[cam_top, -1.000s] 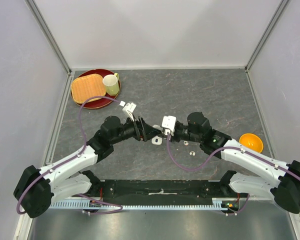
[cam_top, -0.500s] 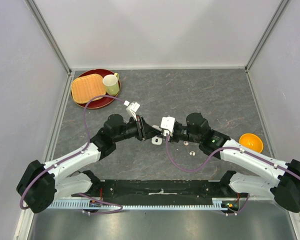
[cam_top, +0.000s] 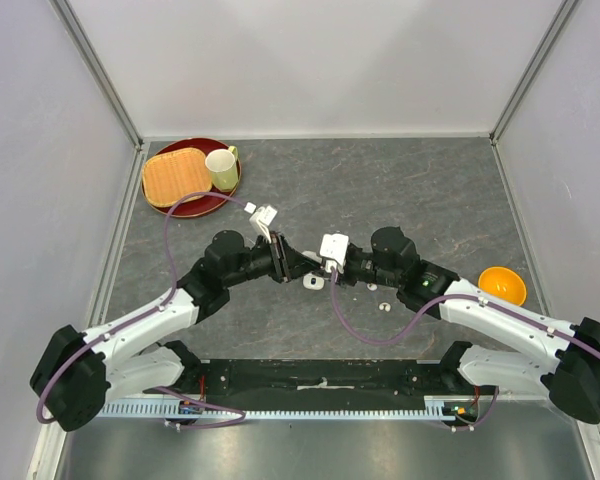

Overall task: Insert the wireless bluetooth earbuds into the charging case
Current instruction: Pick up the charging case at the center of the board.

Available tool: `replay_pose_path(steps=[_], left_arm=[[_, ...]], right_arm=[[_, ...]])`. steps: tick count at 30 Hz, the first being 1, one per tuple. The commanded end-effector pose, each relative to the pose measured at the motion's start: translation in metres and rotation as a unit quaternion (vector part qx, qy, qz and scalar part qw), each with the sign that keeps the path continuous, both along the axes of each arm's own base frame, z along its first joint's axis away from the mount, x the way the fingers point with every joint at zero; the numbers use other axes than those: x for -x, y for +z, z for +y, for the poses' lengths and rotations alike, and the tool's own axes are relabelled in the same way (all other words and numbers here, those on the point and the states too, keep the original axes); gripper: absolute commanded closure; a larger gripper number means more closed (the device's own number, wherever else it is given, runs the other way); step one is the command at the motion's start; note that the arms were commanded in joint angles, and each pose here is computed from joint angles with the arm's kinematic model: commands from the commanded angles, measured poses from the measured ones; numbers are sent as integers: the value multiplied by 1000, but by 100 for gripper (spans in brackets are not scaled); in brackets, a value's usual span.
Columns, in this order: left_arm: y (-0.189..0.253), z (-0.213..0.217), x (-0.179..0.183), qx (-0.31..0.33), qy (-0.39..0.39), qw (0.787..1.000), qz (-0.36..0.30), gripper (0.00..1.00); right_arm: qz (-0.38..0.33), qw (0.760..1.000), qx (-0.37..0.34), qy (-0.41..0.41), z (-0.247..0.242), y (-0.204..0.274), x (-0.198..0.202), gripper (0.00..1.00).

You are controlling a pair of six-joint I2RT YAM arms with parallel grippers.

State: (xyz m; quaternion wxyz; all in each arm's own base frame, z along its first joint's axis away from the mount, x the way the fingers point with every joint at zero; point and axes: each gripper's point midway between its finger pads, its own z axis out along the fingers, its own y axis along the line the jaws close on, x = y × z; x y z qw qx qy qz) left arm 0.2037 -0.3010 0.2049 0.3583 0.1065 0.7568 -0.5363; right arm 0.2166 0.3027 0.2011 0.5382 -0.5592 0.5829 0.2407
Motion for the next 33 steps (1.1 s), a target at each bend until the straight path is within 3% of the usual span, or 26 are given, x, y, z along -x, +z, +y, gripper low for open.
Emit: replay_pose_path(steps=[1, 4, 5, 6, 8, 9, 14, 20, 24, 26, 33], left_arm=[[18, 12, -2, 3, 20, 998, -66, 98], [11, 25, -7, -17, 54, 995, -79, 98], [13, 31, -9, -21, 71, 993, -90, 98], [9, 36, -9, -26, 80, 992, -92, 98], [15, 44, -12, -28, 100, 988, -113, 98], [13, 48, -11, -32, 105, 987, -117, 98], [19, 68, -15, -44, 147, 976, -157, 98], [37, 89, -8, -38, 171, 955, -240, 98], [47, 102, -2, -24, 185, 937, -296, 98], [55, 109, 2, -17, 194, 927, -322, 98], [59, 123, 5, -12, 219, 907, -358, 98]], right_arm=[[0, 999, -19, -26, -1, 8, -6, 50], [0, 999, -17, -33, -4, 6, -7, 33], [2, 999, -18, -30, -4, 6, -5, 32], [1, 999, -21, -29, -4, 7, -4, 20], [3, 999, -22, -25, -4, 7, -2, 6], [3, 999, -25, -23, -4, 8, -1, 3], [4, 998, -45, -45, -6, 16, -6, 2], [74, 979, -89, -166, -14, 22, -32, 2], [153, 945, -127, -260, -13, 40, -56, 2], [211, 926, -97, -297, -14, 23, -57, 2], [354, 882, -181, -251, 26, 56, -47, 2]])
